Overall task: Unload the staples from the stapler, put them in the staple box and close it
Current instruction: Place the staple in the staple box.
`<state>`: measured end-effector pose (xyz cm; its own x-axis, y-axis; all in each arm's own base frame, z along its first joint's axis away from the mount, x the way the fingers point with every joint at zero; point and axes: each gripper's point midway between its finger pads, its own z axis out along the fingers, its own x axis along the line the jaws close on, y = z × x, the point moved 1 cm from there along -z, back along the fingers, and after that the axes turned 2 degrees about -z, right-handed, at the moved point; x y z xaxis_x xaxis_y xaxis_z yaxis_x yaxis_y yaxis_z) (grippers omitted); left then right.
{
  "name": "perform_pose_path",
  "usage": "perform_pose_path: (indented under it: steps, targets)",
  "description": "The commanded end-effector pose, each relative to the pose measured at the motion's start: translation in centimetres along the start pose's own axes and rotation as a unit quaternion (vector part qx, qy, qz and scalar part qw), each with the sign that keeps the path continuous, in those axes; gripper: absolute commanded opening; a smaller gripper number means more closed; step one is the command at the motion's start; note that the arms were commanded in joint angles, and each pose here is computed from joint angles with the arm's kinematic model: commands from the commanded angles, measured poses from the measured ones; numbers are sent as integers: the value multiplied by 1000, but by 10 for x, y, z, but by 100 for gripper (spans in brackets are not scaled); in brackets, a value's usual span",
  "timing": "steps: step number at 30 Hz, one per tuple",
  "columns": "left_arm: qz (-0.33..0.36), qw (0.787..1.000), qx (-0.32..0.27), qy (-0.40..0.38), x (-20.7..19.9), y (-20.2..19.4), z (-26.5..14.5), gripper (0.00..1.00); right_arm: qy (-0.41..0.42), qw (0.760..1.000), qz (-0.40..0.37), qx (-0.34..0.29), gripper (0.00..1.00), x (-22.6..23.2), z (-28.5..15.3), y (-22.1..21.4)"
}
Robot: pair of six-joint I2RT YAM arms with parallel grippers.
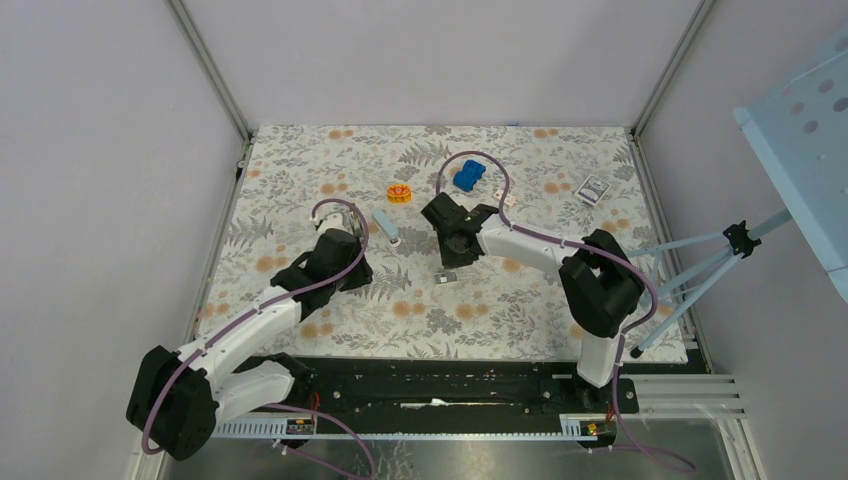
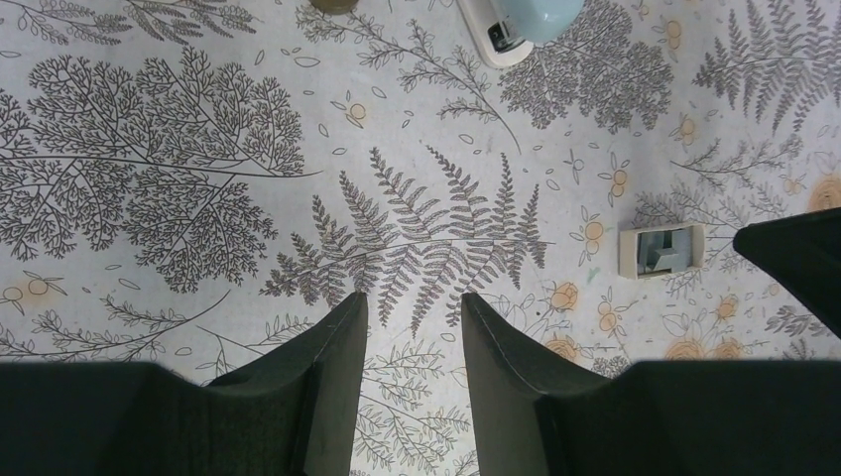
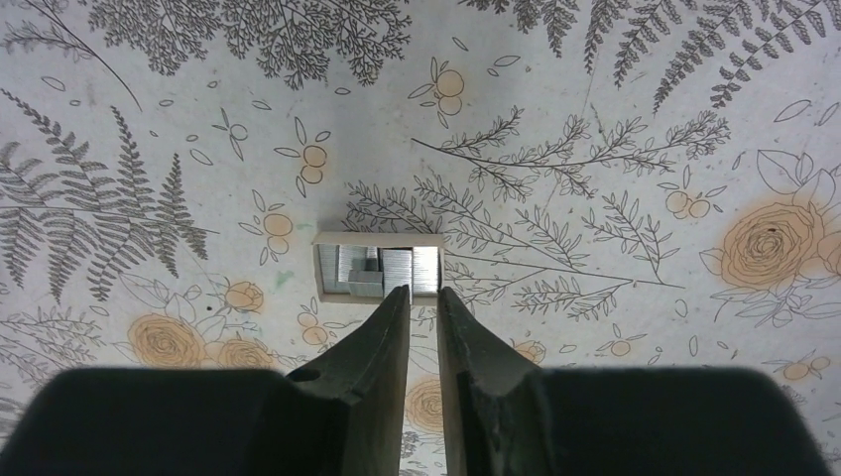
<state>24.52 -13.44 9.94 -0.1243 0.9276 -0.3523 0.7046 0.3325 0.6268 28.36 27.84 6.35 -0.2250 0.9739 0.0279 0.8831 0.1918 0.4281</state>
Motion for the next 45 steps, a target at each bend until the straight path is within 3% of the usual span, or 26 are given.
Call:
perform_pose_path:
  steps: [1, 32, 45]
  targets:
    - [-2, 1000, -17, -17, -15, 18, -1, 44, 34, 999, -20, -1, 23, 0, -6, 3]
    - [-7, 1000, -12, -13, -13, 15, 0, 44, 34, 997, -42, 54, 19, 7, 25, -17]
    - [-6, 1000, -13, -13, -13, 14, 0, 44, 74, 995, -39, 56, 19, 24, 22, -16]
